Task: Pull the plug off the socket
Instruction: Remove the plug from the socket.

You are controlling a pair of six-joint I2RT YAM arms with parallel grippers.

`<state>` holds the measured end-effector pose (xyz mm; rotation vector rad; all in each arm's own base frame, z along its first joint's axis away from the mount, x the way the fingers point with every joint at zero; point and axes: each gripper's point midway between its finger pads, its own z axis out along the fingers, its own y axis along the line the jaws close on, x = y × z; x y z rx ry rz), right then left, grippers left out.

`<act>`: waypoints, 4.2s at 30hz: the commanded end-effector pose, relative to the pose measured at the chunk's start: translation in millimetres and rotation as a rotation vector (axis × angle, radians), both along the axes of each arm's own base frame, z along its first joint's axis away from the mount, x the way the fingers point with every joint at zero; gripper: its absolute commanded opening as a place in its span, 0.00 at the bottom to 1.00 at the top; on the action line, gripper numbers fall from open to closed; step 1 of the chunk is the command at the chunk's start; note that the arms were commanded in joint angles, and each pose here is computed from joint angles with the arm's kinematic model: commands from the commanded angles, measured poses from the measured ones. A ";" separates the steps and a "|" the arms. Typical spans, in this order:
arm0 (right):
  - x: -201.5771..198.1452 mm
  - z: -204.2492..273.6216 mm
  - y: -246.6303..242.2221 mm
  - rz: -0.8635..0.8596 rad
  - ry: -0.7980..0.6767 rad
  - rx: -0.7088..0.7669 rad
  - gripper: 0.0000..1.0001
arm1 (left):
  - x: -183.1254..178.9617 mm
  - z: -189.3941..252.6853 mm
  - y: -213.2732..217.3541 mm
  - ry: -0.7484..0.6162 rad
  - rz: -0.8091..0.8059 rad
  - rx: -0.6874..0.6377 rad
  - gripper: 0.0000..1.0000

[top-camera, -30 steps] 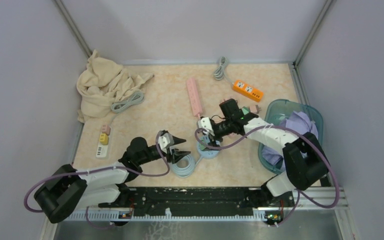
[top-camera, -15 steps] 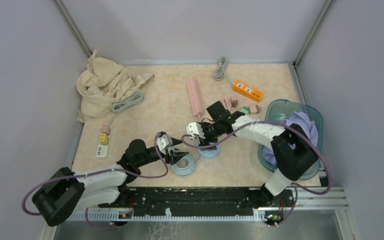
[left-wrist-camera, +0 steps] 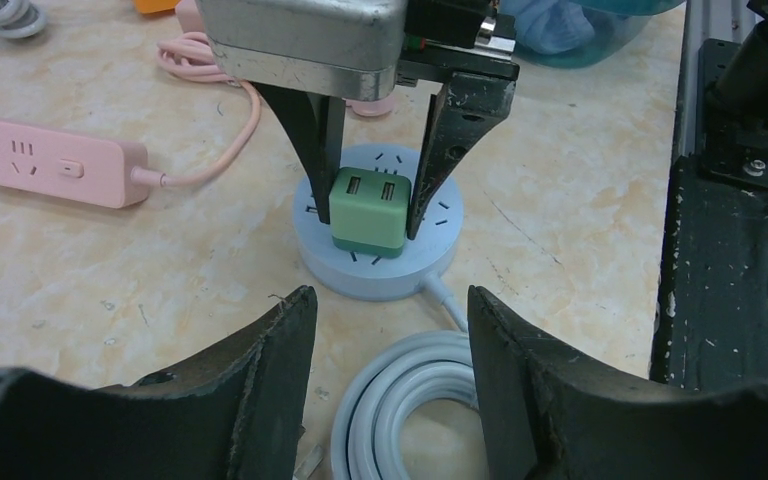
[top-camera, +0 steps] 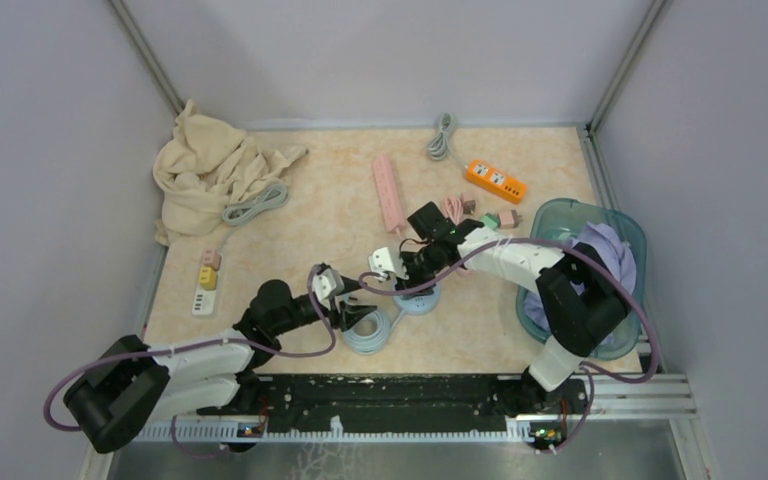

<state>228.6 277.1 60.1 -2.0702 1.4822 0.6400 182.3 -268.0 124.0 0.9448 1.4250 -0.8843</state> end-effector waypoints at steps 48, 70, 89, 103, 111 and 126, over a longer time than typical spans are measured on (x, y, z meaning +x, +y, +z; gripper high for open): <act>-50.1 71.3 12.3 0.509 -0.328 0.318 0.00 | 47.6 0.5 -37.2 0.782 0.032 -0.362 0.76; -58.9 69.5 11.8 0.555 -0.311 0.336 0.00 | 54.5 -6.4 -56.5 0.895 -0.073 -0.377 0.63; -58.5 67.4 12.2 0.553 -0.302 0.334 0.00 | 51.3 -25.9 -72.8 0.936 -0.105 -0.271 0.55; -58.8 70.1 10.9 0.509 -0.214 0.295 0.00 | 54.7 -23.8 -72.8 0.927 -0.090 -0.282 0.04; -69.4 69.2 35.6 0.460 -0.171 0.310 0.00 | 61.5 -26.7 -72.1 0.915 -0.042 -0.271 0.00; -58.4 73.2 36.4 0.408 -0.172 0.273 0.00 | 61.4 -34.1 -56.2 0.879 -0.023 -0.261 0.00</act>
